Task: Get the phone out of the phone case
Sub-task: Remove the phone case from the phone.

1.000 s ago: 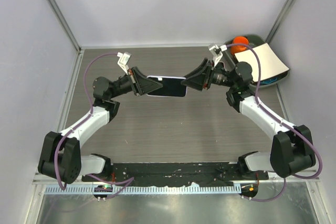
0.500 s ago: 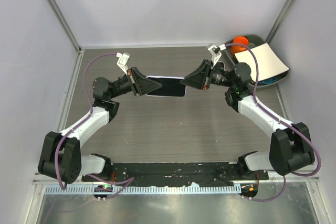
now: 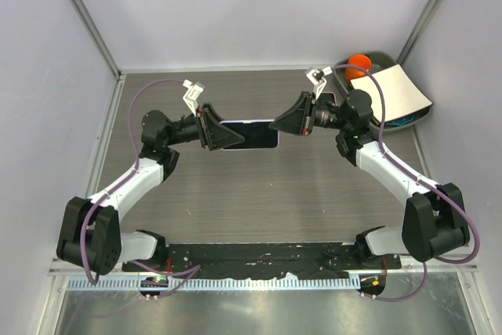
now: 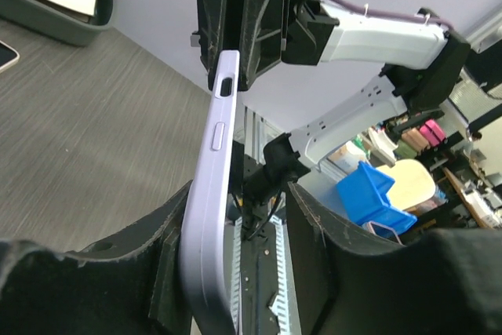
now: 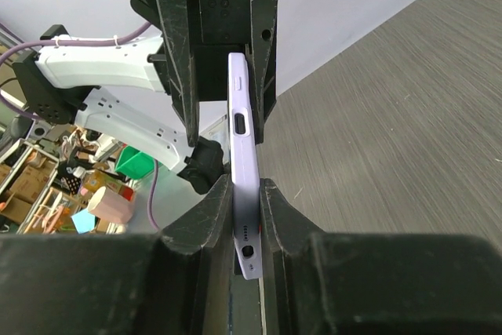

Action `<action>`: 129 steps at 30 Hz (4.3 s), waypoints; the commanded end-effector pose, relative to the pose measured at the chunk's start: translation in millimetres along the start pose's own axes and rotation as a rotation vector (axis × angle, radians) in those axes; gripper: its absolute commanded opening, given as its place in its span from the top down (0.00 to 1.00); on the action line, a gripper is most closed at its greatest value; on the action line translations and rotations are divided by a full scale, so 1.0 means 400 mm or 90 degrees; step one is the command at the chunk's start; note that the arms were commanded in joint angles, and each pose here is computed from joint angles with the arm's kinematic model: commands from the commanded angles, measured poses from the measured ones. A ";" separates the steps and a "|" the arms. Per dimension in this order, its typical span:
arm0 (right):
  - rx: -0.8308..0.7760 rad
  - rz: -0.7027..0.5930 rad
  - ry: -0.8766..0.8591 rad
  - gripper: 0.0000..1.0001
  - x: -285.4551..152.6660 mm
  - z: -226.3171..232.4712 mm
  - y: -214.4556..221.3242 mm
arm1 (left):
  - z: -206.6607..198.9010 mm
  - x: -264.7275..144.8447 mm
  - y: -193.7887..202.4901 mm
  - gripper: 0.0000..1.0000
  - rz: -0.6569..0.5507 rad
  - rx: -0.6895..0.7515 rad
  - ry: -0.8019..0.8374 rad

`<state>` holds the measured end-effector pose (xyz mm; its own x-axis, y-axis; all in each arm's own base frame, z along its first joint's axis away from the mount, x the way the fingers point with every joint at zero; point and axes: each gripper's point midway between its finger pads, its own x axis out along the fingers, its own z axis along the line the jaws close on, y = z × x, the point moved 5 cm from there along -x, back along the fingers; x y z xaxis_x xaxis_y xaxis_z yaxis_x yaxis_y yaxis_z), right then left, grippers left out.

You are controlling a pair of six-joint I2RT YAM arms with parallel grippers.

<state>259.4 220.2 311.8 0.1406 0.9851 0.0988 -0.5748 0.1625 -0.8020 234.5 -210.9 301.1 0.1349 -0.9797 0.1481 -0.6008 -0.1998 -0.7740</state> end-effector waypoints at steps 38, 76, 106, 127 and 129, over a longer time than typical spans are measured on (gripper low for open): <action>-0.056 -0.092 0.036 0.99 -0.028 0.022 -0.095 | -0.030 0.018 0.003 0.67 0.055 0.067 0.024; -0.060 0.033 -0.068 0.60 0.006 0.047 -0.014 | -0.027 0.021 -0.029 1.00 0.020 0.060 0.001; -0.045 -0.040 -0.037 0.99 0.018 0.037 -0.032 | -0.028 0.020 -0.025 0.48 0.015 0.060 0.001; -0.042 -0.066 -0.005 0.99 0.017 0.018 -0.032 | -0.022 0.020 -0.022 0.62 0.012 0.058 -0.002; -0.045 -0.070 -0.002 0.99 0.017 0.018 -0.033 | -0.022 0.020 -0.022 0.61 0.012 0.058 -0.002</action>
<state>260.1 228.0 306.7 0.1494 0.9810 0.1242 -0.5927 0.1893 -0.7829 237.9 -218.7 293.5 0.1425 -0.9862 0.0846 -0.6126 -0.1550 -0.7750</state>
